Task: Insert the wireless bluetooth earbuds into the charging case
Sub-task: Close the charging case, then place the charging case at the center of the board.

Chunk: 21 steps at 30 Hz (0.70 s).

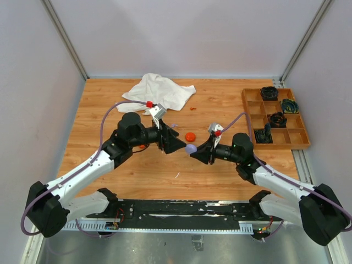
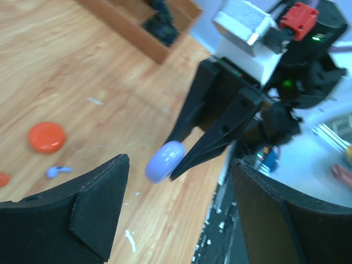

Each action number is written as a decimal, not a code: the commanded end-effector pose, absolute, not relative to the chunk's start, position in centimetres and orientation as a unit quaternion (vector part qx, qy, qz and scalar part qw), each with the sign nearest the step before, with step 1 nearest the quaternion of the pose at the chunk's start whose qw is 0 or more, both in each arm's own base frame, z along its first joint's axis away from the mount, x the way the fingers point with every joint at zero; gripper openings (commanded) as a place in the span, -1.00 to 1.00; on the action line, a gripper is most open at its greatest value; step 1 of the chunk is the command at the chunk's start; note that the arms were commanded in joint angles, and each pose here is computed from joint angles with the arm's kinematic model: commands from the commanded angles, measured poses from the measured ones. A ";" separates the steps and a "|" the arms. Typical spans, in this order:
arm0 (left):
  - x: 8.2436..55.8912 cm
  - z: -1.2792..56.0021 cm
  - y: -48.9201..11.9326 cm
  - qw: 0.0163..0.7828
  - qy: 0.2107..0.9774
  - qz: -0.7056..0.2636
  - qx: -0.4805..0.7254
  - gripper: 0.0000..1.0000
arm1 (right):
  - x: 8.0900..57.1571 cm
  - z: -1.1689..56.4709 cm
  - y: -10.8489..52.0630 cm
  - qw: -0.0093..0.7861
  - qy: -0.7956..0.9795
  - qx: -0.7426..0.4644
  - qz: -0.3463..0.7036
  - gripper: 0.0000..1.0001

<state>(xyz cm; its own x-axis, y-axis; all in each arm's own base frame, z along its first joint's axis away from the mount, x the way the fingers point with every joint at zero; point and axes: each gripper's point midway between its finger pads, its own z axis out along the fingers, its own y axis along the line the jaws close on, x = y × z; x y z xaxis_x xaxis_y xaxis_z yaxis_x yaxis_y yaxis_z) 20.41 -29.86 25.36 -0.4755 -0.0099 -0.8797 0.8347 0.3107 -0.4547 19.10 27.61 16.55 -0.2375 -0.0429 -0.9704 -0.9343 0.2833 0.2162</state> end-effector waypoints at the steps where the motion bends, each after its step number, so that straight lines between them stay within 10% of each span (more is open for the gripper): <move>1: 24.7 22.5 -26.7 0.462 0.772 -0.393 0.190 0.63 | 21.7 15.5 24.9 0.462 0.713 -0.296 0.437 -0.99; 21: 28.2 14.0 -17.9 0.468 0.863 -0.188 -0.001 0.93 | 30.6 7.1 14.8 0.316 0.882 0.005 0.351 -0.92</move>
